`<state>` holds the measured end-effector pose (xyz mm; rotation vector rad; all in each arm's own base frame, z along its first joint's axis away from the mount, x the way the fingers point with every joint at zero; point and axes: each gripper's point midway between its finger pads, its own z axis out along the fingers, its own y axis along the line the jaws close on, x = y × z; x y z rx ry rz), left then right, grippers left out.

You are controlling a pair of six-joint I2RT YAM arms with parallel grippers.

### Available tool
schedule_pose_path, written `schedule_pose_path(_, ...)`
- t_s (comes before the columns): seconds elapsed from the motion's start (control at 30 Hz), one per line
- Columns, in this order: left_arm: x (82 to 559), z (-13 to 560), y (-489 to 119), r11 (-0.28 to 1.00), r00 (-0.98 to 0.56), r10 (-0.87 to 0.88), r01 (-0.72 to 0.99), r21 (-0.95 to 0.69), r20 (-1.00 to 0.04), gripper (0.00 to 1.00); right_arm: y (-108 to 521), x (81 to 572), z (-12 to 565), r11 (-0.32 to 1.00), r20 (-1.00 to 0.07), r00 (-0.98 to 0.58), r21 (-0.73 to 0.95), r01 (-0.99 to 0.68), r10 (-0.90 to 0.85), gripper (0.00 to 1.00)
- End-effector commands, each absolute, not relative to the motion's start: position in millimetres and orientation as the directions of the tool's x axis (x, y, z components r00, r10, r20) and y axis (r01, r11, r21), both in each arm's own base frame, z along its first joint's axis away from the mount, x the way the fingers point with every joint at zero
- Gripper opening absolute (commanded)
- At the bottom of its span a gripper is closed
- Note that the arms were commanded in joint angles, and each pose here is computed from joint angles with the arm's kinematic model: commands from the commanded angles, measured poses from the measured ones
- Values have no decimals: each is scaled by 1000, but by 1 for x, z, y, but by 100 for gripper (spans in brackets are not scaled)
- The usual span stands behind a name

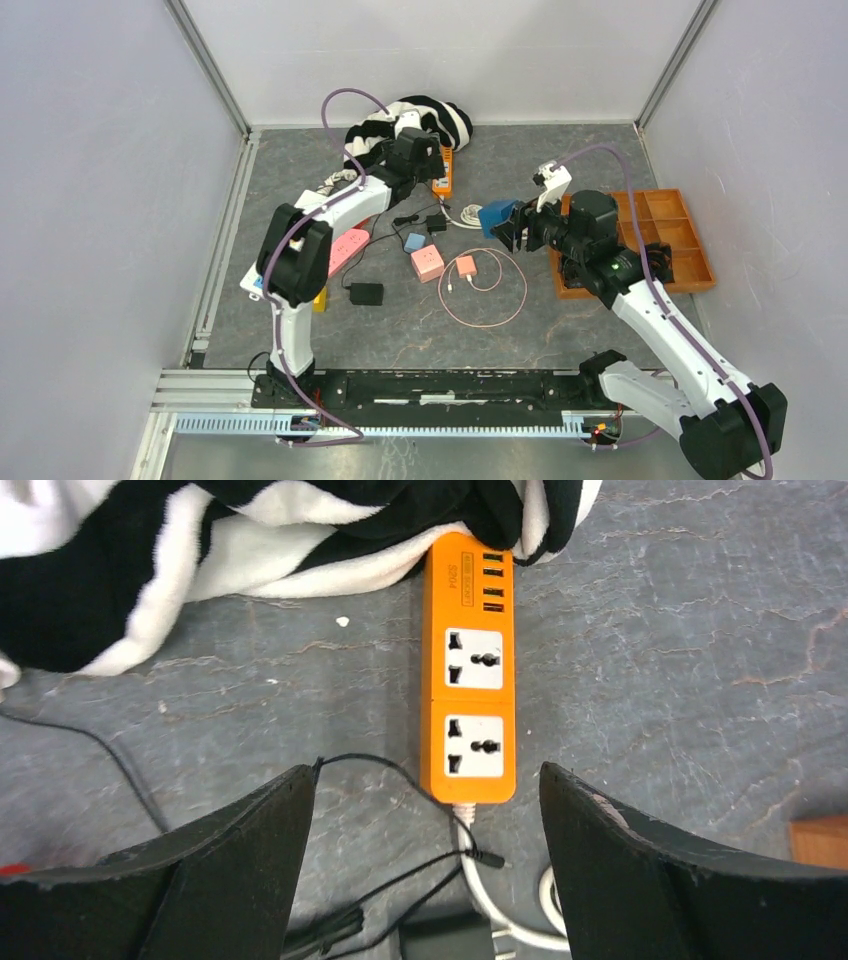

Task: Insert the plug
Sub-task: Move the socket to the center of the board.

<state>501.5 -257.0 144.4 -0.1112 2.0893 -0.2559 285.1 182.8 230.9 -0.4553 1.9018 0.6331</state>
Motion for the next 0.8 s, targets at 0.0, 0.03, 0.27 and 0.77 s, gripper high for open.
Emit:
schedule_pose_path(0.0, 534, 158, -279, 969, -399, -207, 44, -244, -893, 88, 187, 283, 256, 760, -953, -304, 208, -616, 14, 35)
schedule_pose_path(0.03, 538, 154, -285, 969, -397, -202, 53, -242, -895, 88, 189, 282, 257, 753, -952, -304, 215, -622, 21, 35)
schedule_pose_path(0.27, 563, 108, -312, 984, -475, -134, 42, -174, -870, 89, 182, 279, 244, 769, -959, -282, 193, -609, 18, 36)
schedule_pose_path(0.77, 563, 58, -321, 990, -552, -101, 28, -139, -828, 74, 170, 277, 245, 804, -968, -250, 157, -574, 10, 38)
